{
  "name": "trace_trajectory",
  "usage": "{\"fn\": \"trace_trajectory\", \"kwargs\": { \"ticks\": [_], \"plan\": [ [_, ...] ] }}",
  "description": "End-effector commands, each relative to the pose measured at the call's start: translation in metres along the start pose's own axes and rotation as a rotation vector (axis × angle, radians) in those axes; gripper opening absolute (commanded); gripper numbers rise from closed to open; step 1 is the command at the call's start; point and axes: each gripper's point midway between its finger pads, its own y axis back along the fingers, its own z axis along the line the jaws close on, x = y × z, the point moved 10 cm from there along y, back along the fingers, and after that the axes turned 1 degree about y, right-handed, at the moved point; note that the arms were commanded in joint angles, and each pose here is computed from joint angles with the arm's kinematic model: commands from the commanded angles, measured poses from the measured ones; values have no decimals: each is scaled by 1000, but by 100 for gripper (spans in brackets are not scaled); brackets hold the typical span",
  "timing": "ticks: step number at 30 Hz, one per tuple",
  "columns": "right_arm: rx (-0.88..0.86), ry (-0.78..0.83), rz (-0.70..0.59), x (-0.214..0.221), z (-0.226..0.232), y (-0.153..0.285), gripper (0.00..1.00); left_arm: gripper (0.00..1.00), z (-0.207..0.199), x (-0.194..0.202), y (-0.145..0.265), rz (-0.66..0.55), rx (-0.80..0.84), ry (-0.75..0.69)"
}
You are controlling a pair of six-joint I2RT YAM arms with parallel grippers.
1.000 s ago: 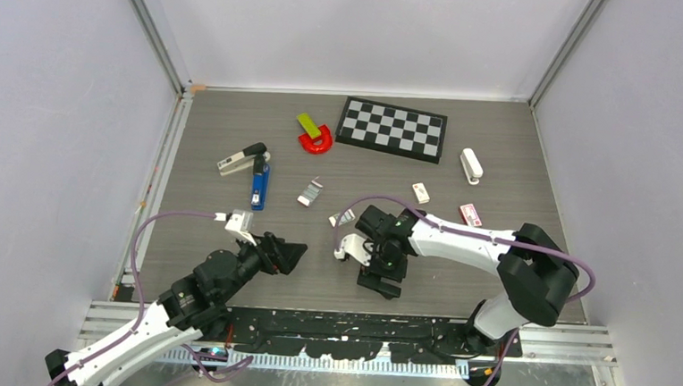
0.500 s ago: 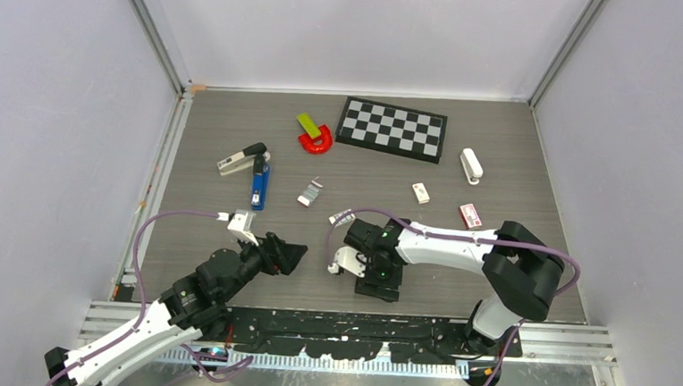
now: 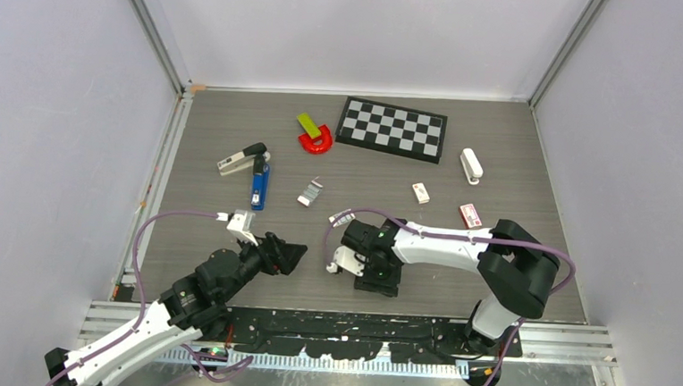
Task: Unload the staples from the stapler
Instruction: Pick up the staple from the center of the board.
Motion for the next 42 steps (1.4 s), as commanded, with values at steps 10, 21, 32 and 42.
{"fn": "trace_trajectory", "kwargs": {
  "ticks": [10,21,32,42],
  "plan": [
    [110,-90,2,3,-24,4,46,77,-2,-2,1,-24,24,18],
    [-14,-136,2,6,-23,1,46,77,-5,-3,1,-21,44,29],
    [13,-145,39,8,-26,-6,35,76,-6,-2,0,-20,61,39],
    [28,-168,37,4,-28,-9,34,76,-7,-1,-1,-19,74,42]
  ]
}}
